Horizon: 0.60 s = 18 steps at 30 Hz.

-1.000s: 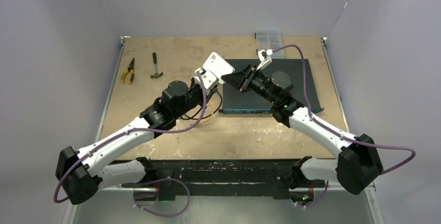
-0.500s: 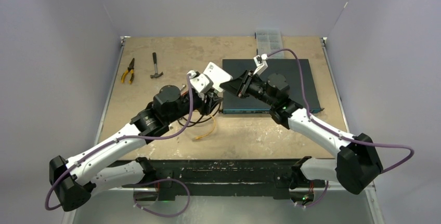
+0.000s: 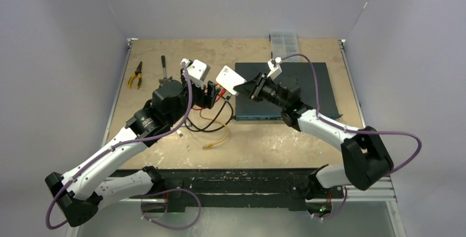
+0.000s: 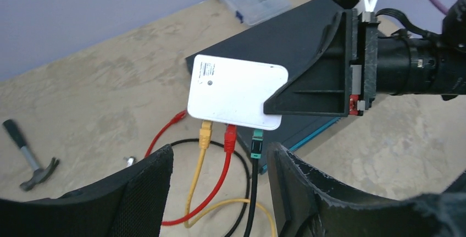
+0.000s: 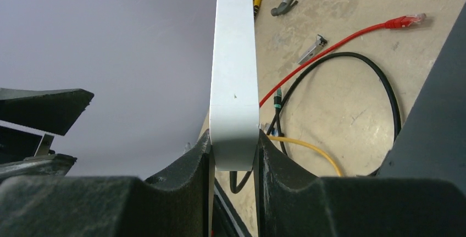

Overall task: Insert the plug into the switch port
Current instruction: Insert the connector into the switch port, then place the switch port at the center of the board.

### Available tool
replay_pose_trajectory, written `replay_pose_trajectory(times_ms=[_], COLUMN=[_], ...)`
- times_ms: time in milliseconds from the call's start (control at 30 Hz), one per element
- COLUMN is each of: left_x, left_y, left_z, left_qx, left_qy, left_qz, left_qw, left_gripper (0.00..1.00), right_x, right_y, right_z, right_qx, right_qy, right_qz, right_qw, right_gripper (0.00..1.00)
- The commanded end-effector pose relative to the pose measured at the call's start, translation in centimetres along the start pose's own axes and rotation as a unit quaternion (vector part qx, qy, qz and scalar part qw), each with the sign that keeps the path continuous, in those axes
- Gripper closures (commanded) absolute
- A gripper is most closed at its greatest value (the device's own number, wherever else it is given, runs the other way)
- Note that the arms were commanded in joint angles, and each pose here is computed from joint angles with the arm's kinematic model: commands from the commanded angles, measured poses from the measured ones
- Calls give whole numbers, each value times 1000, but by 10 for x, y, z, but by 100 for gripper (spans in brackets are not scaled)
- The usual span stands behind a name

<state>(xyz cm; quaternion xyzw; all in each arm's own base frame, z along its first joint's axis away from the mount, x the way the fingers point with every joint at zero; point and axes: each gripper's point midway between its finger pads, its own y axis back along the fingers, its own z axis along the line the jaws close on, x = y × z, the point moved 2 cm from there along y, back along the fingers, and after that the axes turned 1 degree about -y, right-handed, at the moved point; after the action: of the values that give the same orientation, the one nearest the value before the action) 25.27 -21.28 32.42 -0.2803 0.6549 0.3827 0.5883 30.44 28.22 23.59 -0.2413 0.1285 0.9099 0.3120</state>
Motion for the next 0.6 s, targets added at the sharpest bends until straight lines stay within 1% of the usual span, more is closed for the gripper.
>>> replay_pose_trajectory(times_ms=[0, 167, 267, 333, 433, 500, 567], left_x=[-7, -6, 0, 6, 19, 27, 33], left_y=[14, 35, 44, 46, 43, 39, 35], left_z=[32, 62, 74, 76, 76, 76, 76], left_qx=[-89, -166, -200, -204, -203, -201, -201], left_qy=[-7, -48, -58, -60, -66, -73, -82], left_qz=[-14, -41, -52, -52, -36, -22, -10], left_qw=[996, 984, 977, 976, 976, 977, 976], left_gripper=[38, 35, 34, 32, 32, 31, 30], right_x=[-46, -77, -101, -113, -125, -128, -124], right_y=[-21, -50, -68, -81, -103, -118, -136], right_z=[49, 51, 54, 54, 46, 36, 16], right_qx=[-78, -91, -96, -100, -93, -86, -70], right_qy=[28, 22, 23, 24, 20, 14, 2], right_qz=[-53, -76, -98, -102, -104, -102, -94], right_qw=[995, 993, 990, 989, 990, 991, 993], right_gripper=[100, 100, 100, 100, 100, 100, 100])
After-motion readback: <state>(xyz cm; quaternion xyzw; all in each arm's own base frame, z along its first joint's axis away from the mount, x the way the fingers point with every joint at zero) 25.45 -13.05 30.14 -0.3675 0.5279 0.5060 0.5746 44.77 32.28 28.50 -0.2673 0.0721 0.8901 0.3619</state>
